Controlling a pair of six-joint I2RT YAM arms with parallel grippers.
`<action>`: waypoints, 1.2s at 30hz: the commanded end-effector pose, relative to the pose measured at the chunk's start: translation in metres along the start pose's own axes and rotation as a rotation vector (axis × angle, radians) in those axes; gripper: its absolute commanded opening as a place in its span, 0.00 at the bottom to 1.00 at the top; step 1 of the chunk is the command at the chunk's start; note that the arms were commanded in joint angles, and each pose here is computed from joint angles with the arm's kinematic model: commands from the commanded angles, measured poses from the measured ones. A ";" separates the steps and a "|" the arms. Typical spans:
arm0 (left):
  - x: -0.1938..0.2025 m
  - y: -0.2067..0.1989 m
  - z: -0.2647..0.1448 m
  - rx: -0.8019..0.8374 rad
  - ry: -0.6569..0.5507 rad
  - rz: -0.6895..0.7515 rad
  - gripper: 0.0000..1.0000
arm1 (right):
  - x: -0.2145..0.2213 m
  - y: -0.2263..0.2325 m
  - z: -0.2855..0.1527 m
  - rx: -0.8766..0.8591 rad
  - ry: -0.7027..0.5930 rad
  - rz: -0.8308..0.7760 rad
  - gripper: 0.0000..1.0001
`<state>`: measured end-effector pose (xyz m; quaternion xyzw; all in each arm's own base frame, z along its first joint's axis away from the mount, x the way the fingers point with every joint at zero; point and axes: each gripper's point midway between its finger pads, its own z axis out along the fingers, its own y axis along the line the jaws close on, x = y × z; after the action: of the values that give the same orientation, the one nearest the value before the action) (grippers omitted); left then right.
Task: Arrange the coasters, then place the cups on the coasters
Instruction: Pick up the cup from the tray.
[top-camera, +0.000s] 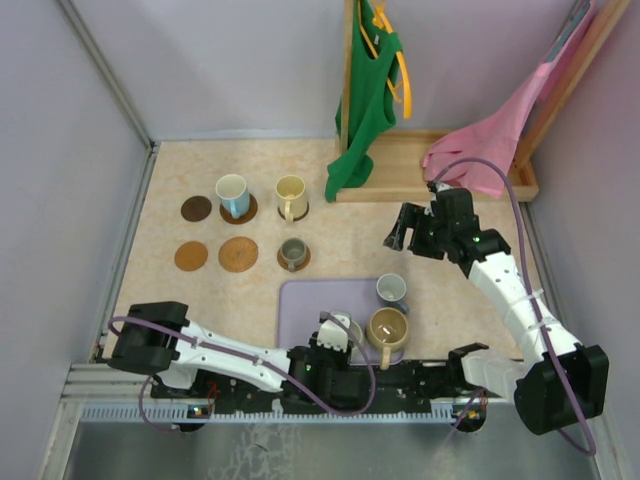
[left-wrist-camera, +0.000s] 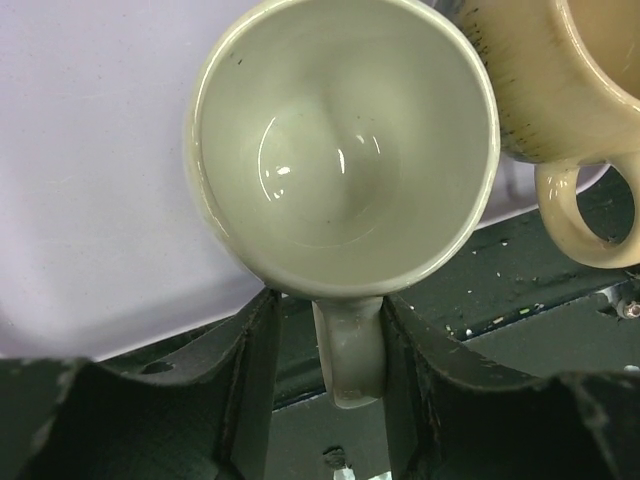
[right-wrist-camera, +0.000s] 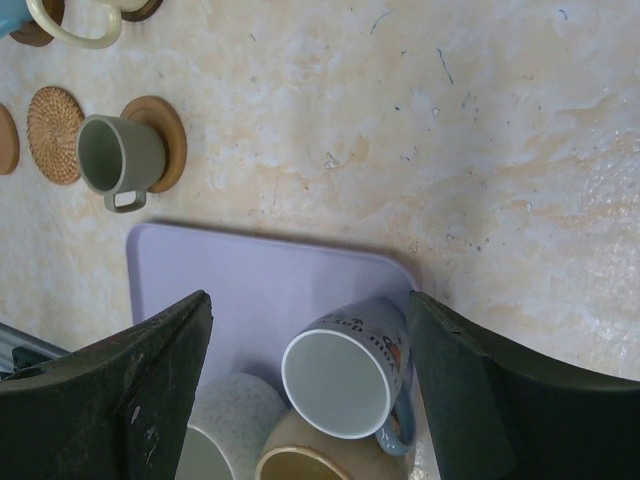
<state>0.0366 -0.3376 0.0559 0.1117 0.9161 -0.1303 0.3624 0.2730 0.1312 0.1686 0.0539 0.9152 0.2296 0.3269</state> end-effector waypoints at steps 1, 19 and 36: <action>-0.012 0.005 0.009 -0.016 -0.045 -0.012 0.48 | -0.010 0.003 -0.006 -0.015 -0.054 -0.022 0.78; -0.026 0.010 0.018 -0.003 -0.066 0.010 0.33 | -0.008 0.001 -0.003 -0.015 -0.046 -0.018 0.78; -0.059 0.019 0.003 -0.088 -0.156 0.050 0.00 | 0.002 -0.004 0.001 -0.005 -0.028 -0.010 0.78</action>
<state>0.0683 -0.3220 0.0528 0.1366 0.9075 -0.0867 0.3877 0.2643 0.1290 0.1523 0.0565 0.9224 0.2241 0.3094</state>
